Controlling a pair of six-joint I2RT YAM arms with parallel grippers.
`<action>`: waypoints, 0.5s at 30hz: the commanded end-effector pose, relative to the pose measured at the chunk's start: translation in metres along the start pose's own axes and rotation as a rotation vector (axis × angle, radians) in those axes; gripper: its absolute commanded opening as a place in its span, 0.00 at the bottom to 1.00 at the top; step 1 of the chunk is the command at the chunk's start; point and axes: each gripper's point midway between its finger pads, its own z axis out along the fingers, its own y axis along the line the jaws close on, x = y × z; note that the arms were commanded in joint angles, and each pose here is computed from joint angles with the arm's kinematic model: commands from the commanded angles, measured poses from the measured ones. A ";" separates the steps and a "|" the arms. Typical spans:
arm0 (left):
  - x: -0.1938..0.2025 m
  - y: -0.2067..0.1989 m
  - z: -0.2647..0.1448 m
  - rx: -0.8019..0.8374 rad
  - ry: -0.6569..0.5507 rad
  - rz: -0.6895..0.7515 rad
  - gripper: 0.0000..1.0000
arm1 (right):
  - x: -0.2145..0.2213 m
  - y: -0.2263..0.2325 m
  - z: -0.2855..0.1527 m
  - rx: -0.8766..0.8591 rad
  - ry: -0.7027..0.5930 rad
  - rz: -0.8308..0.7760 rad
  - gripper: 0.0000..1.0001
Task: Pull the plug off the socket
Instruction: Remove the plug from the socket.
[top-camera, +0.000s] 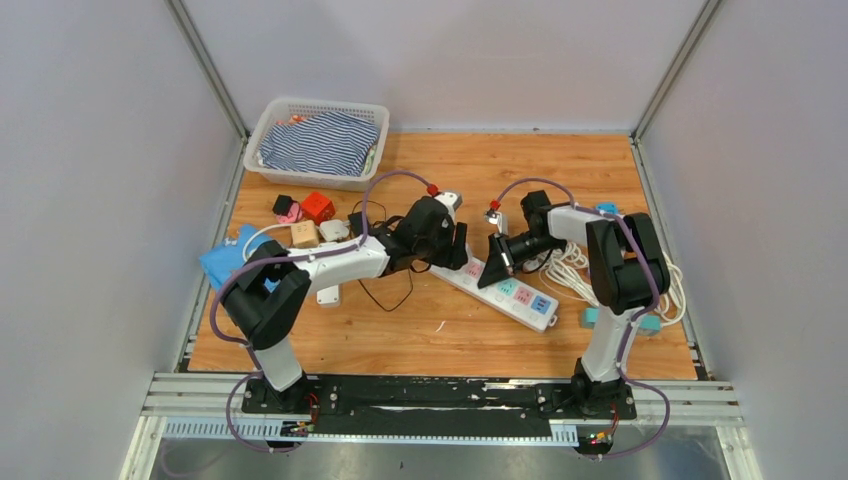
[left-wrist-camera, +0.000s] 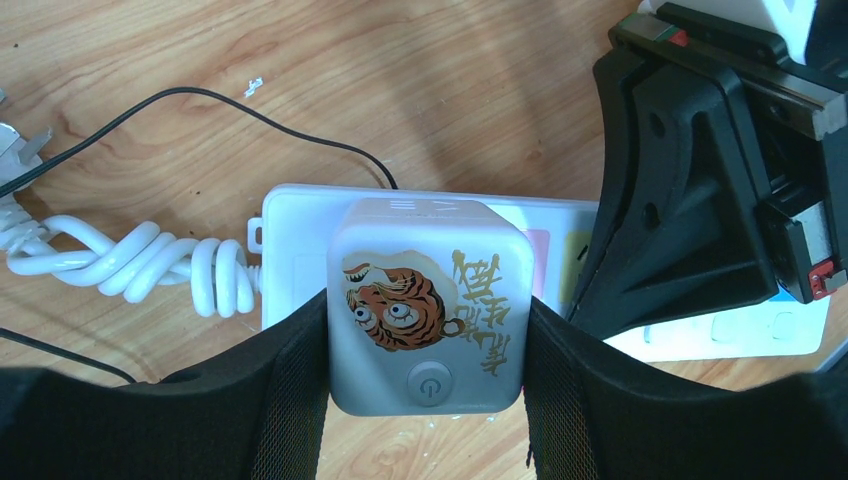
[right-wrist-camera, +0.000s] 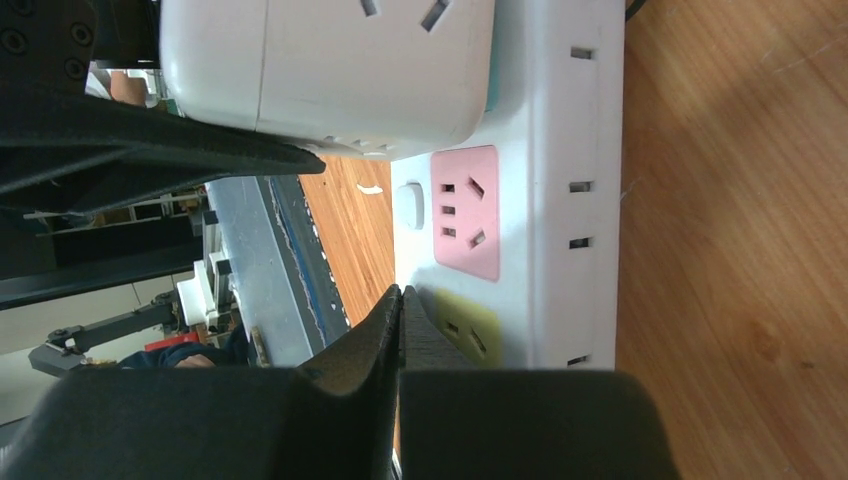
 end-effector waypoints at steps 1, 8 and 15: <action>0.032 0.002 0.006 -0.053 0.078 0.021 0.00 | 0.014 -0.026 0.006 0.099 0.074 0.020 0.00; 0.036 0.014 0.008 -0.174 0.047 0.123 0.00 | 0.018 -0.033 0.006 0.131 0.091 0.028 0.00; 0.041 0.024 0.010 -0.322 0.101 0.289 0.00 | 0.021 -0.040 0.006 0.159 0.108 0.037 0.00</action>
